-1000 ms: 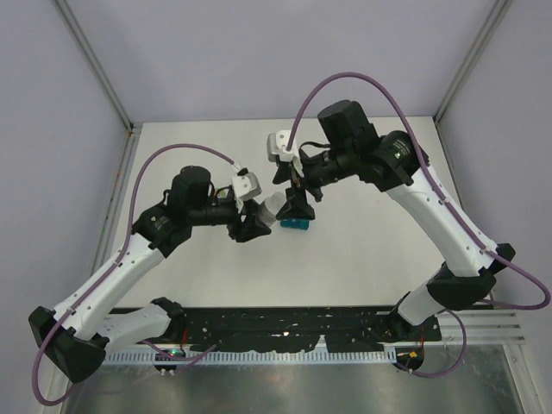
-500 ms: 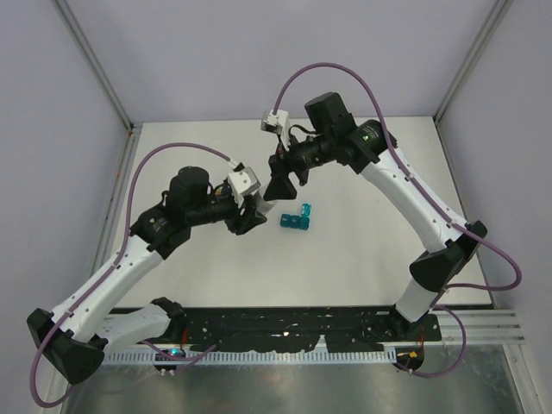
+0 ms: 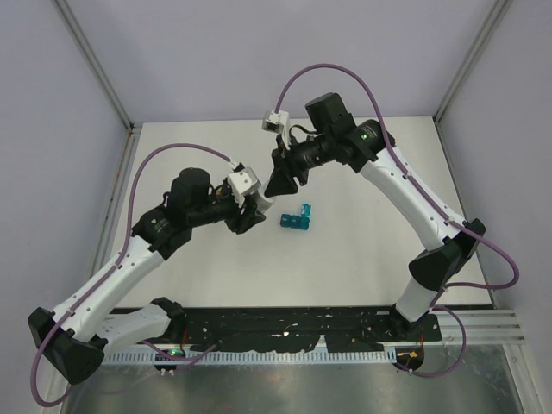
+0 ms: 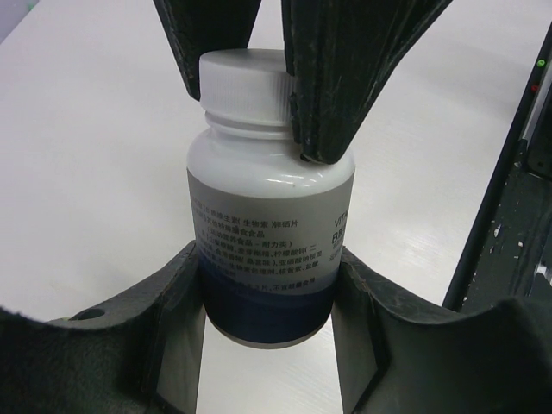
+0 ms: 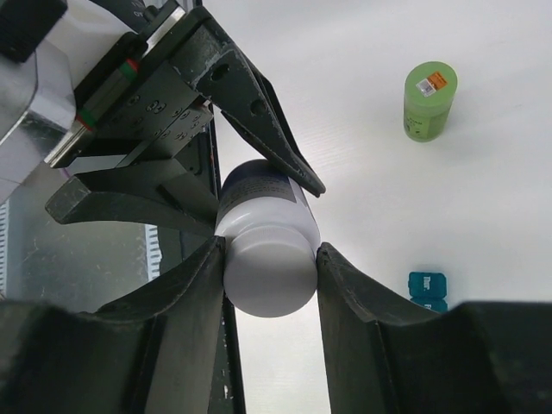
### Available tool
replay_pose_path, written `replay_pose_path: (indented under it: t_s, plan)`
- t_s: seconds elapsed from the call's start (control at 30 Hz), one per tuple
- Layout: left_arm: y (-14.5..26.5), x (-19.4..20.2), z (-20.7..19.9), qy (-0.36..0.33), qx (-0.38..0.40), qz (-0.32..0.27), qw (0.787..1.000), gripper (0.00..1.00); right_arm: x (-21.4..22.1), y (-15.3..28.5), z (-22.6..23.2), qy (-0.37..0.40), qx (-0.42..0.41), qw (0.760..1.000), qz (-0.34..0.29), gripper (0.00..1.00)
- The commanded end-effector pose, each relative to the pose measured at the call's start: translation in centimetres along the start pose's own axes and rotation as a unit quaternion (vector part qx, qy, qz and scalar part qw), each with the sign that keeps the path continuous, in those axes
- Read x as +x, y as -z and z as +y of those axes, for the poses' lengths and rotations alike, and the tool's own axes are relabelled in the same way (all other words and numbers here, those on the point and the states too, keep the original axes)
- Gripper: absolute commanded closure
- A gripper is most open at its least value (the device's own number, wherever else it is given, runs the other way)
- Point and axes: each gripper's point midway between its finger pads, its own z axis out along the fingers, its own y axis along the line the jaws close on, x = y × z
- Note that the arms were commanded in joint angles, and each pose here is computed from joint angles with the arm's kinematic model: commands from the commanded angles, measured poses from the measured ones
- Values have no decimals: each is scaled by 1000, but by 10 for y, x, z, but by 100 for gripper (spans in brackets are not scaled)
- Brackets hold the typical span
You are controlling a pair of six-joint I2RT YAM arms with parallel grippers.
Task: Sort the pills into containers
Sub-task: Unscrew the lid of the pill bottle.
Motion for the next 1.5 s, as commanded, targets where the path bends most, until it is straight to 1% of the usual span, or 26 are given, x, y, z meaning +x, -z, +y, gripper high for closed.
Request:
replay_pose_path:
  t_s: [0.0,0.03,0.13,0.2,0.27,0.33,0.37,0.4,0.5,0.6,0.77,0.93,1.17,1.47]
  plan:
    - [0,-19,-7,-16,19,-43,999,100,-9,13,9,37,-2,999,-15,72]
    - [-1,-17,-11,-15,31,-43,998,100,-7,14,9,47,-3,999,-12,73]
    - [0,-17,-35,-12,102,-51,993,100,-5,18,13,82,-9,997,-8,77]
    - [4,-15,-57,-3,166,-56,984,100,0,22,18,120,-21,993,-2,78]
    - [9,-16,-72,2,214,-66,975,100,5,28,25,161,-32,986,5,78]
    - [14,-17,-84,10,250,-70,966,100,7,35,28,216,-35,976,9,78]
    - [17,-17,-89,15,264,-71,962,100,9,39,33,222,-39,974,12,78]
    - [20,-19,-93,18,277,-73,958,100,8,42,35,246,-39,968,11,78]
    - [27,-22,-103,26,310,-75,948,100,10,48,36,265,-31,964,15,78]
    - [29,-23,-105,27,316,-77,945,100,8,52,37,271,-23,962,16,78]
    - [24,-19,-100,20,297,-75,952,100,8,53,38,262,-22,965,16,78]
    - [22,-16,-98,12,291,-76,954,100,-1,55,35,251,-2,968,3,78]
    - [23,-13,-99,8,292,-75,953,100,-12,56,26,234,26,972,-1,76]
    - [22,-14,-102,13,300,-76,951,100,-12,54,26,231,18,973,2,76]
